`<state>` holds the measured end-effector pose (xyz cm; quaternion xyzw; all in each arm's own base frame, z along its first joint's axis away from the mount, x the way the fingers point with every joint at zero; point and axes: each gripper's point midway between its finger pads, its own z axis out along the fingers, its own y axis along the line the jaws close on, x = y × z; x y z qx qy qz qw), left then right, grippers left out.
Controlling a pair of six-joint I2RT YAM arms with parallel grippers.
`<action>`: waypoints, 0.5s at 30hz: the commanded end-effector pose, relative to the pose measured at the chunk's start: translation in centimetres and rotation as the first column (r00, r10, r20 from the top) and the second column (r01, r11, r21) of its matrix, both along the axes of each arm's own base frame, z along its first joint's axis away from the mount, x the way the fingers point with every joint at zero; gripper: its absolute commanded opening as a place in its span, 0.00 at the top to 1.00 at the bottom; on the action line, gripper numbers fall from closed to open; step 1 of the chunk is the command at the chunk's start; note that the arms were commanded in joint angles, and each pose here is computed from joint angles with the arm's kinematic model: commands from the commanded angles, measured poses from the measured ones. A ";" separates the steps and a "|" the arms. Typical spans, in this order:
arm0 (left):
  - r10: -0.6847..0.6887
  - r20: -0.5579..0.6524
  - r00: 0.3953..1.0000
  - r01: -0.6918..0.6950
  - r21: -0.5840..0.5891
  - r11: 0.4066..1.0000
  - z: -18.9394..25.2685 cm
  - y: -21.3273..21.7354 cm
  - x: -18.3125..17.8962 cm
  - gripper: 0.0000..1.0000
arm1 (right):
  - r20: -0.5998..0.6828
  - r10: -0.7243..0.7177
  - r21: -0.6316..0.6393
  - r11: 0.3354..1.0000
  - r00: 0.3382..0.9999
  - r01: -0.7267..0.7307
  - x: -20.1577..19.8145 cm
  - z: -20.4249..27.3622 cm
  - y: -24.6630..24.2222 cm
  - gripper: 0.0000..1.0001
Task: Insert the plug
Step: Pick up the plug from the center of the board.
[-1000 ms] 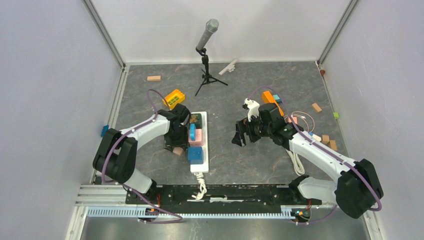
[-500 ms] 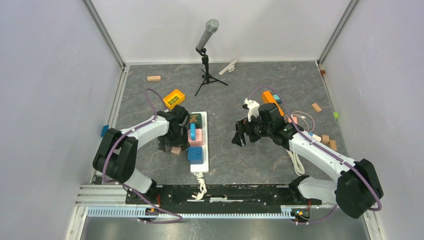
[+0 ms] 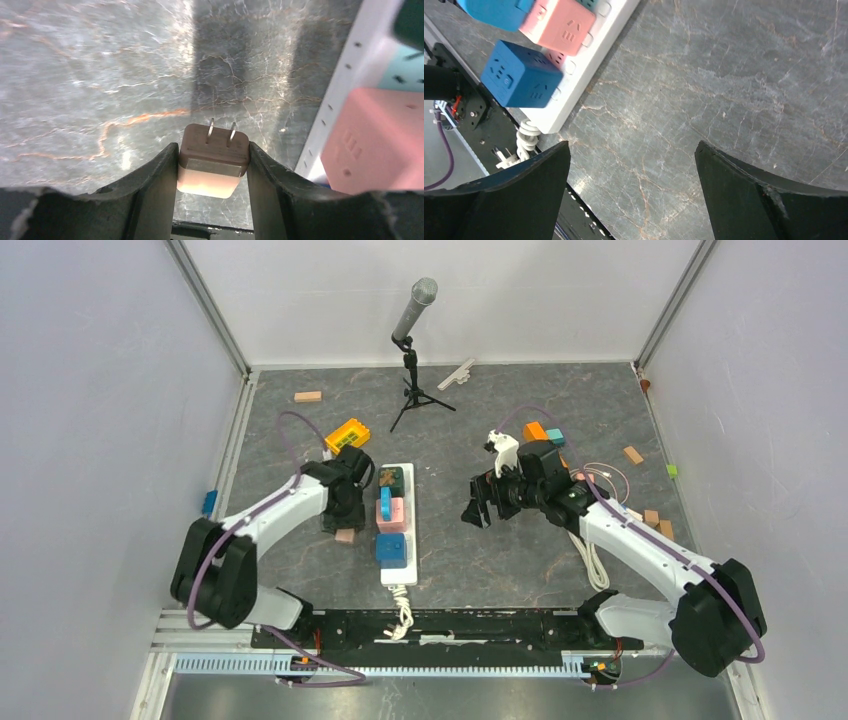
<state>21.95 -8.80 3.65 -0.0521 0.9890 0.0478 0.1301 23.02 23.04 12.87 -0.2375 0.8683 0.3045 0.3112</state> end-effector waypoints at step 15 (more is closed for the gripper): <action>-0.406 0.786 0.467 0.726 -0.079 0.683 21.7 -7.5 1.2 0.98 | 0.248 0.143 0.359 0.905 0.958 -0.228 1.5 18.1 5.9 0.02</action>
